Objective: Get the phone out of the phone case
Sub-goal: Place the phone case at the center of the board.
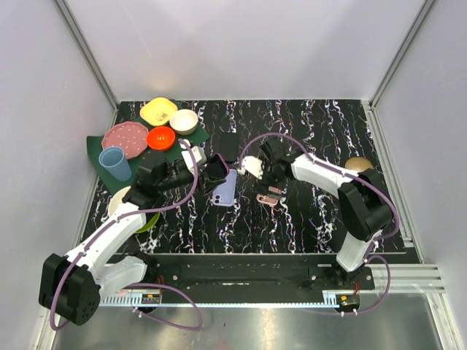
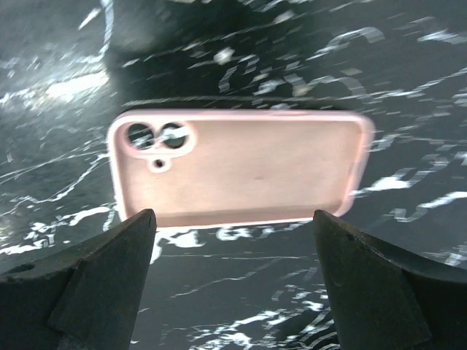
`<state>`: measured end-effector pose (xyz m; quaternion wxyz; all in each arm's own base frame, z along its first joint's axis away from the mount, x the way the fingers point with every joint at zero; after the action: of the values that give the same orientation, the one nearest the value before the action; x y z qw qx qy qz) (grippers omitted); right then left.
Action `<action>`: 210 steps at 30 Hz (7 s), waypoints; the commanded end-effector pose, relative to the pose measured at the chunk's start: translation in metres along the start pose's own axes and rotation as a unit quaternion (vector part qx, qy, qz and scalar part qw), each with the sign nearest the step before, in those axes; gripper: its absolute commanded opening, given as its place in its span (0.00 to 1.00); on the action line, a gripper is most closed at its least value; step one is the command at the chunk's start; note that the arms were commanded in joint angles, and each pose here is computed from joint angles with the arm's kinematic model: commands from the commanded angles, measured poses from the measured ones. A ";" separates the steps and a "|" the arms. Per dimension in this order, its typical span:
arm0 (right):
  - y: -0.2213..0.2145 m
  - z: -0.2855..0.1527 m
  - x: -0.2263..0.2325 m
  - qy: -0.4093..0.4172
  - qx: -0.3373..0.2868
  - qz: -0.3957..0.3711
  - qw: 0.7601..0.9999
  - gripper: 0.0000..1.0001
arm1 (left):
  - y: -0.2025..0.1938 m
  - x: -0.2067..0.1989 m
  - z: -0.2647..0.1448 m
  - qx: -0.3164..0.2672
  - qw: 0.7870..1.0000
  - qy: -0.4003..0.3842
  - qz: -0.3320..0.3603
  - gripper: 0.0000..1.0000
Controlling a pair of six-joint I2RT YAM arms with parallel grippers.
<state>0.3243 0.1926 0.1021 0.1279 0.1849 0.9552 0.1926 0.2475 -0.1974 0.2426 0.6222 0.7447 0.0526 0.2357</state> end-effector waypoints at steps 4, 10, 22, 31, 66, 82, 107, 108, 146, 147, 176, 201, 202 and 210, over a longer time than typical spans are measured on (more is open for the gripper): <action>-0.021 0.024 0.031 0.031 0.021 0.012 0.999 0.93 | 0.036 0.011 -0.002 -0.056 0.997 0.011 0.044 0.31; -0.031 0.029 0.030 0.021 0.039 0.007 0.999 0.93 | 0.036 0.010 -0.003 -0.057 0.997 0.012 0.046 0.31; -0.056 0.029 0.042 0.051 0.091 -0.013 0.994 0.79 | 0.036 0.010 -0.003 -0.057 0.997 0.011 0.044 0.31; -0.068 0.019 0.044 0.057 0.117 -0.041 0.991 0.80 | 0.036 0.010 -0.003 -0.058 0.997 0.011 0.042 0.32; 0.028 0.025 -0.017 -0.061 -0.051 0.106 0.991 0.84 | 0.037 0.009 -0.003 -0.060 0.997 0.009 0.045 0.32; -0.003 0.035 0.015 -0.033 0.009 0.056 0.998 0.84 | 0.036 0.011 -0.002 -0.057 0.997 0.012 0.044 0.32; -0.048 0.020 0.052 0.056 0.052 -0.065 0.995 0.85 | 0.037 0.011 -0.002 -0.057 0.997 0.011 0.041 0.31; -0.048 0.019 0.051 0.055 0.053 -0.074 0.994 0.86 | 0.037 0.011 -0.003 -0.056 0.998 0.011 0.041 0.31; 0.032 -0.008 0.044 0.093 -0.050 0.081 0.991 0.85 | 0.038 0.011 -0.003 -0.057 0.998 0.012 0.039 0.31; 0.030 -0.006 0.050 0.110 -0.044 0.092 0.989 0.86 | 0.039 0.011 -0.004 -0.056 0.998 0.012 0.041 0.31; -0.013 0.057 0.038 0.050 0.056 0.176 0.982 0.01 | 0.037 0.009 -0.003 -0.057 0.998 0.010 0.039 0.31; -0.042 0.009 -0.029 -0.116 -0.015 0.502 0.857 0.00 | 0.032 0.014 -0.002 -0.044 0.998 0.021 0.036 0.31; -0.039 0.007 -0.028 -0.112 -0.021 0.511 0.852 0.00 | 0.031 0.015 -0.001 -0.042 0.998 0.020 0.034 0.31; -0.022 -0.002 -0.022 -0.089 -0.039 0.589 0.802 0.00 | 0.032 0.018 0.002 -0.041 0.998 0.021 0.031 0.31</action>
<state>0.3270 0.1491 0.0741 0.0875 0.6920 0.6872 0.2030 0.2479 -0.1975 0.2397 0.6216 0.7473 0.0645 0.2256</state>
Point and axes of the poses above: each gripper's point midway between its finger pads, its own z axis out along the fingers, its own x axis along the line the jaws close on, y = z × x, the point moved 4 cm from there along -z, back along the fingers, and after that the axes turned 11 degrees about z, right-handed, at the moved point
